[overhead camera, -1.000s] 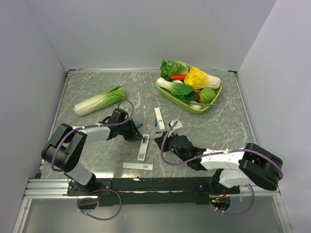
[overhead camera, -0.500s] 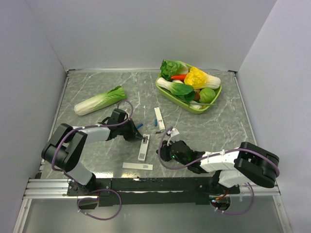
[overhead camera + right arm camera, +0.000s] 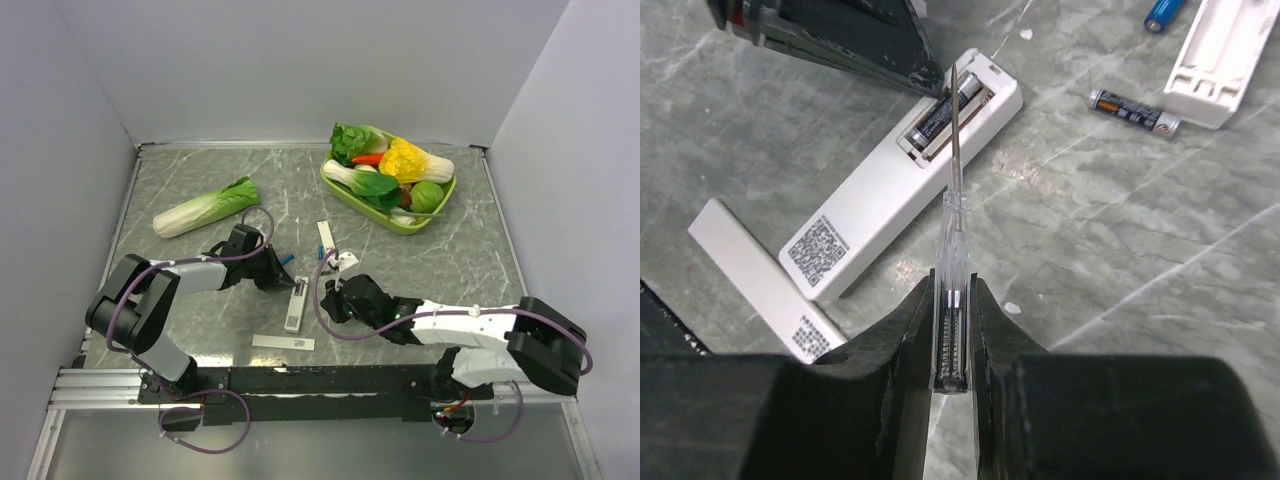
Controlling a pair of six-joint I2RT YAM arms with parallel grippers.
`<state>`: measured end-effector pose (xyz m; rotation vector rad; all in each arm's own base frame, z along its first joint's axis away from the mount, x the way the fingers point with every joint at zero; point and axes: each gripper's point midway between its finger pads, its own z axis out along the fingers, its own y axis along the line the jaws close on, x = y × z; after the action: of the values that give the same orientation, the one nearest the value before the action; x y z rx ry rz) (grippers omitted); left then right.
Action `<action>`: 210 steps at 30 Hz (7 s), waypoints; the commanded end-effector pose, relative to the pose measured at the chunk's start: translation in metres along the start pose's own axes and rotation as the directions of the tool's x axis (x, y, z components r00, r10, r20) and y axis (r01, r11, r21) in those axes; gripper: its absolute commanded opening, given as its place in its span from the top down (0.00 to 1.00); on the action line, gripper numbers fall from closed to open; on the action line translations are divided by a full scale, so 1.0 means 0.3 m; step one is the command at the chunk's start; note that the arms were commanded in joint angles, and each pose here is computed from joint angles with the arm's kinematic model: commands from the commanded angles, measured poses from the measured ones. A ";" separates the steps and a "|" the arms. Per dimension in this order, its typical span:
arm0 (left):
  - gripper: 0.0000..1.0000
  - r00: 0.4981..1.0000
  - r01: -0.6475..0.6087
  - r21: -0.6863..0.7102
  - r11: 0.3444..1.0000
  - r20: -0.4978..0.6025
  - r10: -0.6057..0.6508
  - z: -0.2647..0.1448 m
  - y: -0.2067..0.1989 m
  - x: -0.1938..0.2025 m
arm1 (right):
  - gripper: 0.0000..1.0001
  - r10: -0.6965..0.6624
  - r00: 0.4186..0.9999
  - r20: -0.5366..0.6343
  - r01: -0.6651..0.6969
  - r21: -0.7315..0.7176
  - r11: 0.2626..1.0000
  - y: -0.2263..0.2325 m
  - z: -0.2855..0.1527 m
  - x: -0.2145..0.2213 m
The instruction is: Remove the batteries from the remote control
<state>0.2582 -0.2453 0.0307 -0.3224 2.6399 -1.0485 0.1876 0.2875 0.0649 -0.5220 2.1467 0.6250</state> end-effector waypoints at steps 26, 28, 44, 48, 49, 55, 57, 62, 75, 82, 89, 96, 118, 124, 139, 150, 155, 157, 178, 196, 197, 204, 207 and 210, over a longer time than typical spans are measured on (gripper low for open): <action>0.97 0.997 -0.015 -0.081 0.997 -0.072 0.009 0.008 0.064 0.072 | 1.00 -0.127 0.930 -0.344 0.091 -0.118 0.989 0.022 -0.071 -0.070; 0.97 0.998 -0.016 -0.081 0.997 -0.068 0.011 0.008 0.063 0.069 | 1.00 -0.113 0.925 -0.364 0.081 -0.102 0.992 0.005 -0.072 -0.065; 0.97 0.998 -0.017 -0.075 0.997 -0.066 0.012 0.002 0.058 0.070 | 1.00 -0.061 0.908 -0.416 0.034 -0.071 0.997 -0.011 -0.011 -0.069; 0.97 0.998 -0.013 -0.074 0.997 -0.067 0.008 0.003 0.059 0.072 | 1.00 -0.061 0.904 -0.424 0.037 -0.065 0.997 -0.010 -0.003 -0.077; 0.97 0.998 -0.014 -0.071 0.997 -0.067 0.010 0.003 0.056 0.071 | 1.00 -0.060 0.905 -0.422 0.037 -0.064 0.997 -0.011 0.000 -0.079; 0.97 0.997 -0.009 -0.070 0.997 -0.072 0.004 0.010 0.061 0.075 | 1.00 -0.060 0.903 -0.426 0.032 -0.072 0.997 0.002 0.027 -0.088; 0.98 0.997 -0.003 -0.072 0.997 -0.078 -0.003 0.011 0.065 0.081 | 1.00 -0.056 0.898 -0.436 0.025 -0.077 0.997 0.008 0.045 -0.079; 0.98 0.997 -0.005 -0.056 0.998 -0.075 0.001 0.016 0.060 0.079 | 1.00 -0.055 0.905 -0.421 0.013 -0.103 0.995 0.025 0.079 -0.069; 0.98 0.997 0.007 -0.079 0.997 -0.079 -0.013 0.028 0.081 0.088 | 1.00 -0.025 0.941 -0.338 -0.007 -0.093 0.996 0.012 0.116 -0.064; 0.99 0.996 0.024 -0.093 0.995 -0.088 -0.032 0.041 0.105 0.101 | 1.00 -0.006 0.940 -0.341 -0.031 -0.105 0.994 0.003 0.121 -0.004; 0.99 0.996 0.025 -0.087 0.996 -0.080 -0.032 0.037 0.094 0.095 | 1.00 -0.027 0.942 -0.335 -0.013 -0.117 0.993 0.011 0.117 -0.033; 0.98 0.997 0.021 -0.081 0.997 -0.077 -0.027 0.031 0.083 0.090 | 1.00 -0.039 0.952 -0.303 0.009 -0.102 0.995 0.013 0.076 -0.107; 0.58 0.986 -0.067 0.190 0.979 0.163 0.036 -0.273 -0.244 -0.094 | 1.00 -0.040 0.951 -0.306 -0.013 -0.168 0.986 0.011 -0.128 -0.204; 0.55 0.962 -0.213 0.383 0.899 0.241 0.125 -0.382 -0.379 -0.056 | 1.00 0.004 0.962 -0.273 -0.096 -0.327 0.940 0.110 -0.147 -0.243; 0.70 0.963 -0.212 0.446 0.870 0.245 0.110 -0.389 -0.396 -0.031 | 1.00 0.101 0.976 -0.195 -0.185 -0.484 0.855 0.211 -0.155 -0.302; 0.99 0.990 0.065 0.411 0.909 0.087 -0.111 -0.316 -0.326 0.000 | 0.57 0.040 0.997 -0.066 -0.062 -0.377 0.924 0.131 -0.133 -0.310; 0.99 0.980 0.177 0.385 0.906 0.014 -0.197 -0.288 -0.304 0.016 | 0.39 -0.128 0.990 0.062 0.141 -0.312 0.940 0.113 -0.143 -0.328; 0.99 0.969 0.235 0.392 0.889 -0.018 -0.248 -0.285 -0.305 0.024 | 0.34 -0.192 0.977 0.090 0.210 -0.287 0.935 0.124 -0.143 -0.319; 0.99 0.945 0.298 0.437 0.849 -0.009 -0.327 -0.375 -0.357 0.013 | 0.84 -0.401 0.842 0.360 0.452 -0.068 0.889 0.157 -0.201 -0.354; 0.84 0.953 0.269 0.437 0.858 0.007 -0.302 -0.389 -0.352 0.016 | 1.00 -0.428 0.819 0.383 0.487 -0.070 0.870 0.171 -0.225 -0.359; 0.75 0.958 0.257 0.413 0.874 0.013 -0.288 -0.378 -0.342 0.015 | 1.00 -0.433 0.823 0.367 0.487 -0.063 0.871 0.164 -0.225 -0.357; 0.53 0.971 0.158 0.226 0.961 0.144 -0.193 -0.360 -0.250 -0.043 | 1.00 -0.482 0.868 0.119 0.485 0.007 0.874 0.057 -0.263 -0.346; 0.52 0.971 0.124 0.141 0.982 0.185 -0.149 -0.343 -0.192 -0.066 | 1.00 -0.493 0.870 -0.022 0.493 -0.003 0.870 0.023 -0.290 -0.318; 0.54 0.972 0.115 0.079 0.990 0.198 -0.128 -0.316 -0.130 -0.079 | 1.00 -0.478 0.863 -0.163 0.482 -0.018 0.876 -0.003 -0.309 -0.299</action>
<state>0.2444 -0.2244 0.1517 -0.5925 2.3712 -1.2656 0.1940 0.2716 0.2026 -0.9970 1.8379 0.3808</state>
